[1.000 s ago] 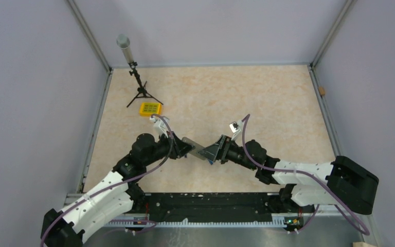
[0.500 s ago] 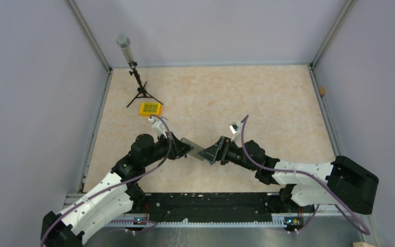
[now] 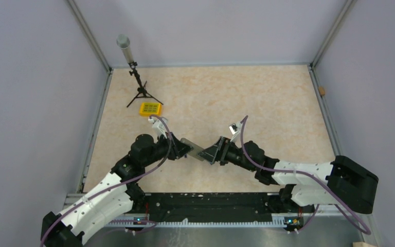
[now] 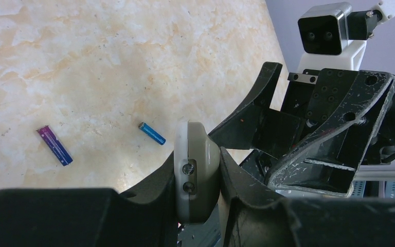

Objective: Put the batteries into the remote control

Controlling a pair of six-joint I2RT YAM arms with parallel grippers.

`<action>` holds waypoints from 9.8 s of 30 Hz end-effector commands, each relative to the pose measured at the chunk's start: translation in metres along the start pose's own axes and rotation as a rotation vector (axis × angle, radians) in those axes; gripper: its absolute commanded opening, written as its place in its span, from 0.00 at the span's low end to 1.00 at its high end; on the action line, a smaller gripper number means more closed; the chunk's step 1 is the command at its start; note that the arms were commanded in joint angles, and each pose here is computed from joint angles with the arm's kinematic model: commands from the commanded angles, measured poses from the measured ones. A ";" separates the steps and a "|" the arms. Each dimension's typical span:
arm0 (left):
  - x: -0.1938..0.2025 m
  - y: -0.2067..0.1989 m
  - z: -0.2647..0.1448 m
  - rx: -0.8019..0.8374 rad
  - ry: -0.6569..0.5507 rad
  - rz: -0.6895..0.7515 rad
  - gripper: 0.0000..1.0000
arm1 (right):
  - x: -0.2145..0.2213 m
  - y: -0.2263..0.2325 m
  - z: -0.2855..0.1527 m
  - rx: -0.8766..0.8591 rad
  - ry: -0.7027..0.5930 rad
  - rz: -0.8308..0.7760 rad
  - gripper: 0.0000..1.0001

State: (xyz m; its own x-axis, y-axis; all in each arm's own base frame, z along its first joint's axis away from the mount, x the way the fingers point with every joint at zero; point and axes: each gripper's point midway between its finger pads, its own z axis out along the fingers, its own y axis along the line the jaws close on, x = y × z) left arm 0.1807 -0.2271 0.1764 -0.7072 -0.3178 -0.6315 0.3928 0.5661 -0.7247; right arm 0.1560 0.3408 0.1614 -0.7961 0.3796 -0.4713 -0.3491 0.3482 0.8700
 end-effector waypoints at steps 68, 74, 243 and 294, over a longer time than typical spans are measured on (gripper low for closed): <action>-0.018 -0.057 -0.008 0.215 -0.013 -0.049 0.00 | -0.017 0.110 0.007 -0.500 -0.051 0.021 0.75; -0.017 -0.046 -0.002 0.160 -0.001 -0.036 0.00 | -0.021 0.118 0.001 -0.523 -0.065 0.000 0.75; -0.032 -0.075 -0.008 0.297 -0.072 -0.202 0.00 | -0.040 0.041 -0.052 -0.295 -0.303 -0.002 0.73; -0.040 -0.067 -0.006 0.225 -0.102 -0.120 0.00 | -0.033 0.011 -0.051 -0.056 -0.224 -0.098 0.73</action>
State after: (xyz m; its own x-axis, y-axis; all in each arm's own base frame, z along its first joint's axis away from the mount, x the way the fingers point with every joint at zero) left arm 0.1790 -0.2462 0.2260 -0.7340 -0.4496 -0.5090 0.3689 0.3654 -0.8546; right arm 0.1528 0.2817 0.1545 -0.6631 0.4950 -0.5614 -0.3941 0.4067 0.8242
